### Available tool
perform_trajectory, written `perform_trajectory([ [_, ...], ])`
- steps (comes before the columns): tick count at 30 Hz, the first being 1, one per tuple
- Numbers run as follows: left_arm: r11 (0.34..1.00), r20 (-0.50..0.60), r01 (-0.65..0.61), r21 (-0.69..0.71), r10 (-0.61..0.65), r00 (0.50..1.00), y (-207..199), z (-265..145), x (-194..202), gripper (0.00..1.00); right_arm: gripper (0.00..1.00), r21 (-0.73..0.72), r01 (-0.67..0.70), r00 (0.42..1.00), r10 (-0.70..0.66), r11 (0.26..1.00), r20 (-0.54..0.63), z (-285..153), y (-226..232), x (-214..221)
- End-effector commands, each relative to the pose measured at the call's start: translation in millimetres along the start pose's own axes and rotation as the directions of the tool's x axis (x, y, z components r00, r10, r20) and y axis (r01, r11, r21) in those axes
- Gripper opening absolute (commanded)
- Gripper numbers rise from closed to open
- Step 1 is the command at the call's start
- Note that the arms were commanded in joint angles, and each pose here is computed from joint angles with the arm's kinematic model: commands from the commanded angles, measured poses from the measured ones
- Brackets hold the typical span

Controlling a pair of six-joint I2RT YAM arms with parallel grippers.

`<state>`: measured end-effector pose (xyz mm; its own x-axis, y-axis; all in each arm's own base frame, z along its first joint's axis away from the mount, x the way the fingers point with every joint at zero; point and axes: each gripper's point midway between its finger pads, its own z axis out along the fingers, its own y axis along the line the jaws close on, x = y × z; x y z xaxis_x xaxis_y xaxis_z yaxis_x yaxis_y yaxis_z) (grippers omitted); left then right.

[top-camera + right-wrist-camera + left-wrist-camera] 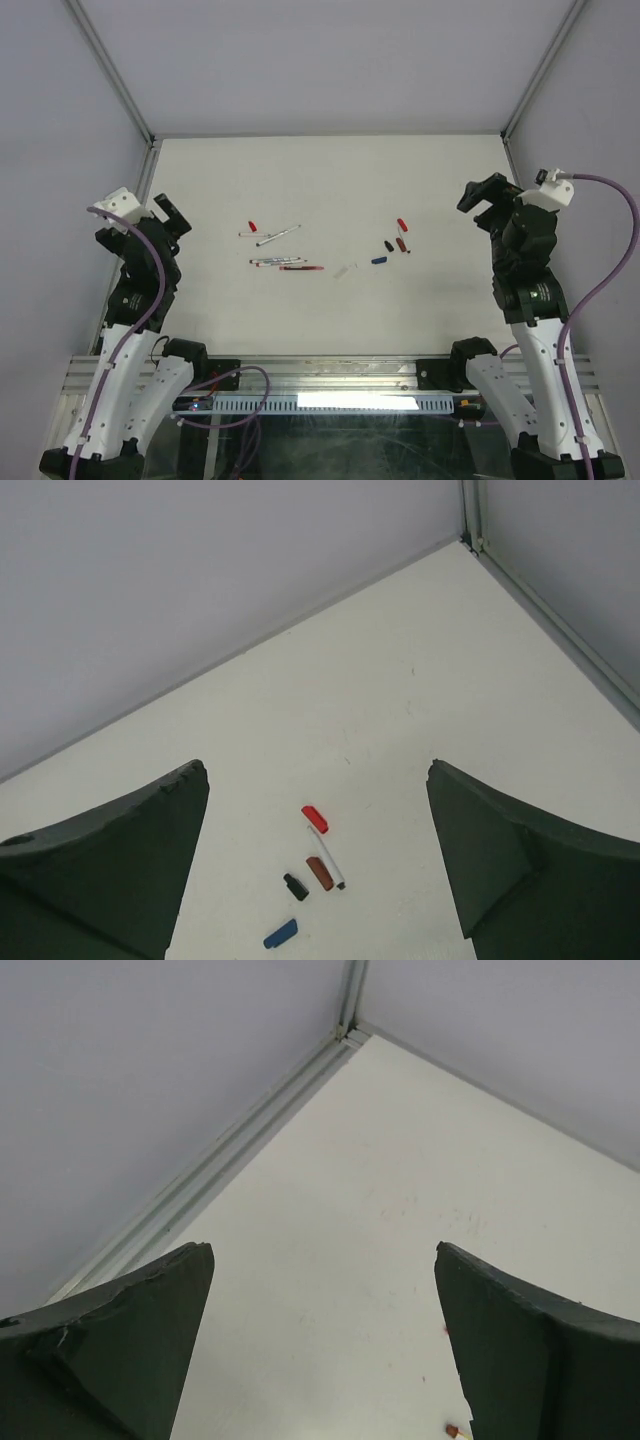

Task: Insert the pens into the pen caps
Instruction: Pick up the pen from the center of the board.

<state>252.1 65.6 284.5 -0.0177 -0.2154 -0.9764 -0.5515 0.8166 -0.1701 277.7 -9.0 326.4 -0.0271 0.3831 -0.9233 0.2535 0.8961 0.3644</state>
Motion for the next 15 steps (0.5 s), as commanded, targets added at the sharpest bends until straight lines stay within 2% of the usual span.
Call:
perform_trajectory([
  [1, 0.990, -0.066, 0.011, 0.137, -0.002, 0.998, -34, -1, 1, 0.97, 0.94, -0.052, -0.004, 0.998, 0.001, 0.999, -0.060, 0, 11, 8],
  [9, 0.952, -0.208, 0.006, 0.308, 0.061, 0.976, -81, -5, 24, 0.98, 0.98, -0.068, 0.007, 0.978, -0.021, 0.998, -0.209, 6, 16, 40],
  [15, 0.918, -0.284, 0.033, 0.396, 0.088, 0.955, -105, -13, 34, 0.99, 0.97, -0.103, 0.044, 0.941, -0.076, 0.994, -0.331, 9, 20, 67],
])
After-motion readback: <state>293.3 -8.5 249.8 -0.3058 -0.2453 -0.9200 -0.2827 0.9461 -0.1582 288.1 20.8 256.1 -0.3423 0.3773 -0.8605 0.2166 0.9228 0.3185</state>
